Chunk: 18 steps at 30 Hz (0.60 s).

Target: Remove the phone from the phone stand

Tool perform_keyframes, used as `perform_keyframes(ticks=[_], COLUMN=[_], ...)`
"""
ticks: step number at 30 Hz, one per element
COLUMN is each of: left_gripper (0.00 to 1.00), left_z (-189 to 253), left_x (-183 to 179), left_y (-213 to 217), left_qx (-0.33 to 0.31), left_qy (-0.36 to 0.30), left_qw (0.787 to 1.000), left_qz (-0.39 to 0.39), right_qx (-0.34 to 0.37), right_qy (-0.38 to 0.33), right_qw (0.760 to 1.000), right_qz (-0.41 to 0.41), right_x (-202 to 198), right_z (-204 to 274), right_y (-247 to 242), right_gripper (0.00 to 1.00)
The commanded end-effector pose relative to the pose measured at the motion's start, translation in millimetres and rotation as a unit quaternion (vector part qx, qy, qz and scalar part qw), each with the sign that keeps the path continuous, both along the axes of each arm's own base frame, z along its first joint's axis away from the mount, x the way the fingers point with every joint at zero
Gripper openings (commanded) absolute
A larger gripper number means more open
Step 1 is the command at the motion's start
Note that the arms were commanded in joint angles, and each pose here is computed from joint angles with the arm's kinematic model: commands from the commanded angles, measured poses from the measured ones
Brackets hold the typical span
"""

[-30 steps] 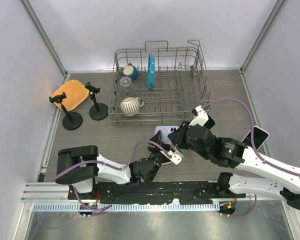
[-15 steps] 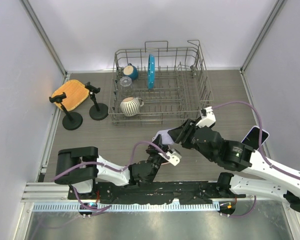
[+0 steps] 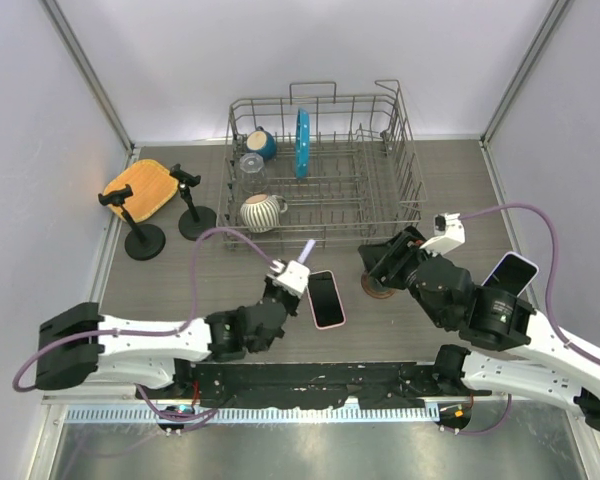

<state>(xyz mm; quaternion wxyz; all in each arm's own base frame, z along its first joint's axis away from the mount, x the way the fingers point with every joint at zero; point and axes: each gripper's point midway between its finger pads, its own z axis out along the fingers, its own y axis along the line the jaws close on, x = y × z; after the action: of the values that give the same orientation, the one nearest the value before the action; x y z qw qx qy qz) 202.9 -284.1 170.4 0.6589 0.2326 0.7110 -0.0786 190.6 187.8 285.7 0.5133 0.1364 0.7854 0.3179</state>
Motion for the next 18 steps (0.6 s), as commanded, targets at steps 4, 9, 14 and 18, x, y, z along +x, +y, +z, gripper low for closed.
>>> perform_keyframes(ticks=[4, 9, 14, 18], left_gripper=[0.00, 0.00, 0.00, 0.00], left_z=[-27.7, -52.2, -84.1, -94.0], left_x=[-5.2, -22.1, -37.8, -40.5], left_y=[34.1, 36.0, 33.6, 24.0], left_qx=[-0.160, -0.217, -0.237, -0.276], left_qy=[0.240, 0.366, 0.466, 0.502], left_qw=[0.957, 0.905, 0.852, 0.820], left_qz=[0.015, -0.011, -0.010, -0.010], right_qx=[-0.020, -0.036, -0.044, -0.050], right_qy=[-0.043, -0.051, -0.053, -0.050], right_qw=[0.996, 0.994, 0.993, 0.993], right_qz=[-0.074, -0.094, -0.093, -0.091], right_x=[6.4, 6.8, 6.2, 6.1], right_z=[22.1, 20.5, 17.5, 12.6], right_y=[-45.8, -59.5, -61.9, -61.5], right_gripper=[0.71, 0.75, 0.76, 0.76])
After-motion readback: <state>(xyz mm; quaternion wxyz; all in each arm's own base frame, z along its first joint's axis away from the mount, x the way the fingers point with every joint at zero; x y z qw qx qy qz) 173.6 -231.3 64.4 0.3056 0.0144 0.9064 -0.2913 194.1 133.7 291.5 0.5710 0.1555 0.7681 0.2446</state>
